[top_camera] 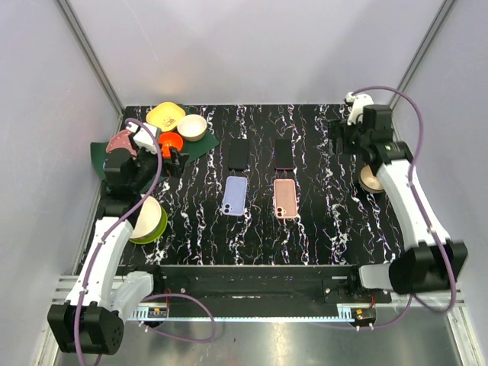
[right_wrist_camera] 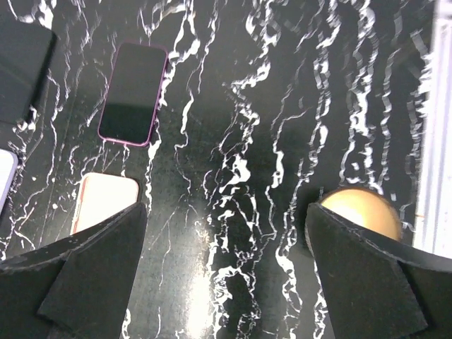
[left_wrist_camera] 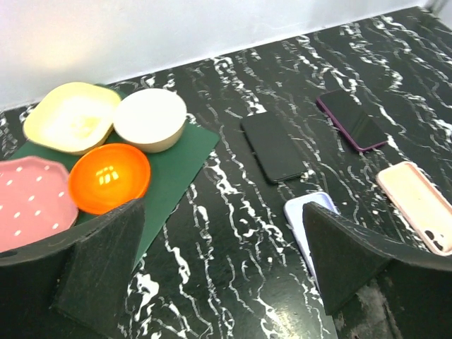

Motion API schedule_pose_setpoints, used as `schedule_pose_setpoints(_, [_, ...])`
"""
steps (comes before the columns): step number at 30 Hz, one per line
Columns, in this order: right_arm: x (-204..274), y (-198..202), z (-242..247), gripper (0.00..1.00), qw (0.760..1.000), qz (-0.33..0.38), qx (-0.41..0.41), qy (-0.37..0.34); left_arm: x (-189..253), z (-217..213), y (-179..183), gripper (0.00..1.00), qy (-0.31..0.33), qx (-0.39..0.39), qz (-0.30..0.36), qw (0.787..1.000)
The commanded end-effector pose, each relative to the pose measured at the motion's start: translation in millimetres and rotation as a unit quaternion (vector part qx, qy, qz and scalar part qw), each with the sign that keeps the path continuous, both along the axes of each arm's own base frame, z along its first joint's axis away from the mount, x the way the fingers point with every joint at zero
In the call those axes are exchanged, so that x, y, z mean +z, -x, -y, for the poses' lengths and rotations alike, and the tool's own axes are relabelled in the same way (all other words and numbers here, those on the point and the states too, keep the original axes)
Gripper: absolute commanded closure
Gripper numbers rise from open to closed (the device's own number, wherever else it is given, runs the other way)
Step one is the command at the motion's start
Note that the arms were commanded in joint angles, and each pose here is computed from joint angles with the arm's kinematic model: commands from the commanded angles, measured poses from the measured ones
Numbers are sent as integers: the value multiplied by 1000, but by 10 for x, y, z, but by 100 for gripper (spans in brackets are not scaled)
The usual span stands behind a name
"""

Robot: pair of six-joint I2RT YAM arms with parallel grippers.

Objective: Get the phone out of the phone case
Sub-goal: Reset both arms

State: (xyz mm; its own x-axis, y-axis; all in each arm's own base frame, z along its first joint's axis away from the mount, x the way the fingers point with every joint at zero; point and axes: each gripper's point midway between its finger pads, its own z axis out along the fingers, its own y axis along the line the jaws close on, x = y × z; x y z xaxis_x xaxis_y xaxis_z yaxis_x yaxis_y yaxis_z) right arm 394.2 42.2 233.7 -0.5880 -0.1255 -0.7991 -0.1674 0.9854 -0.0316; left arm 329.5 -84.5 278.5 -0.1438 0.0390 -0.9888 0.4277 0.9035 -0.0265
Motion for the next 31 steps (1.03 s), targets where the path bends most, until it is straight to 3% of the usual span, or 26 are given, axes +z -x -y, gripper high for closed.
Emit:
schedule_pose_setpoints(1, [532, 246, 224, 0, 994, 104, -27, 19, 130, -274, 0, 1, -6, 36, 18, 999])
schedule_pose_setpoints(6, [1092, 756, 426, 0, 978, 200, -66, 8, 155, -582, 72, 1, -7, 78, 26, 997])
schedule_pose_setpoints(11, [1329, 1069, 579, 0, 962, 250, -104, 16, 173, -706, 169, 1, -21, 92, 26, 995])
schedule_pose_setpoints(19, [1385, 1197, 727, 0, 945, 288, -155, 7, 237, -689, 312, 1, -26, 87, 54, 994])
schedule_pose_setpoints(31, [1329, 1198, 750, 0, 942, 294, -164, 5, 170, -684, 279, 1, -17, 84, 49, 995])
